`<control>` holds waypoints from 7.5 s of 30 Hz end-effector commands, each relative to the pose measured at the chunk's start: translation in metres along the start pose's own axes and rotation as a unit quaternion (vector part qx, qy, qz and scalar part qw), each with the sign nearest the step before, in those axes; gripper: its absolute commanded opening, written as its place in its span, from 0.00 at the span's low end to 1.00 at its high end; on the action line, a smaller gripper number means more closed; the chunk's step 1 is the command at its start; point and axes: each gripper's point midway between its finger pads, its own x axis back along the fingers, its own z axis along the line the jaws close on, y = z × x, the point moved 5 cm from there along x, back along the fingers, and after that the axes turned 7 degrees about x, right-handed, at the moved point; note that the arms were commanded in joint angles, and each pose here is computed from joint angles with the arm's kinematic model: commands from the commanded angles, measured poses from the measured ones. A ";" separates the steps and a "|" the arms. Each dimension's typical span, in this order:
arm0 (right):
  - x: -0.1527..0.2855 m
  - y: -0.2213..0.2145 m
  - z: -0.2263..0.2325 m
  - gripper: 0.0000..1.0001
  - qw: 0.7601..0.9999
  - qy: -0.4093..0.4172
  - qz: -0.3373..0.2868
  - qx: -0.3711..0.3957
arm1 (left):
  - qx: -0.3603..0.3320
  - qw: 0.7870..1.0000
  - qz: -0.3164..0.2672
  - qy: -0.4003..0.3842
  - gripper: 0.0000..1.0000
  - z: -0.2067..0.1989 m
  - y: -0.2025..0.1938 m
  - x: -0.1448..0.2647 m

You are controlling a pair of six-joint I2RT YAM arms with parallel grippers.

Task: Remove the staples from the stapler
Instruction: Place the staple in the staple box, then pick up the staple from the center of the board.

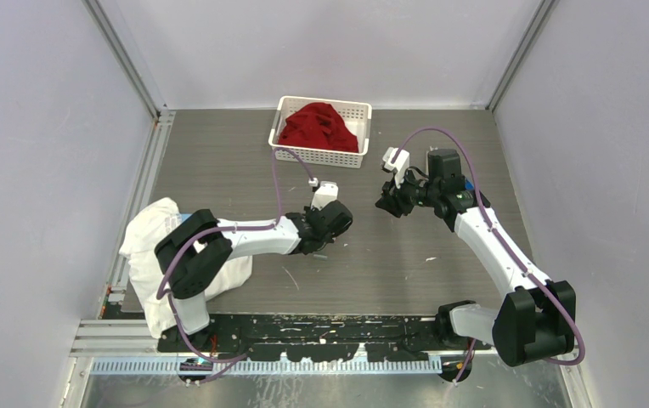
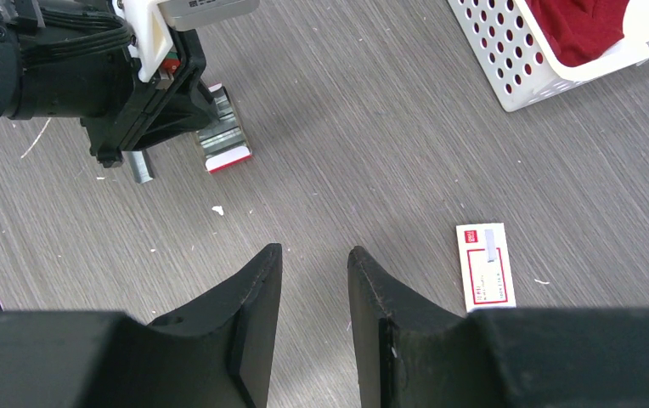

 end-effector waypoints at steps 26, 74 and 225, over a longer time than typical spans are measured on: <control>0.001 0.012 -0.002 0.40 1.000 -0.003 -0.025 0.017 | 0.019 1.000 -0.011 -0.004 0.13 -0.006 0.012 -0.001; 0.001 0.016 0.021 0.40 0.993 0.079 -0.065 0.051 | 0.009 0.969 -0.050 -0.243 0.37 -0.018 0.031 0.073; -0.077 0.026 0.089 0.08 0.956 0.254 -0.037 -0.140 | 0.201 0.806 -0.264 -0.491 0.98 0.058 0.054 0.162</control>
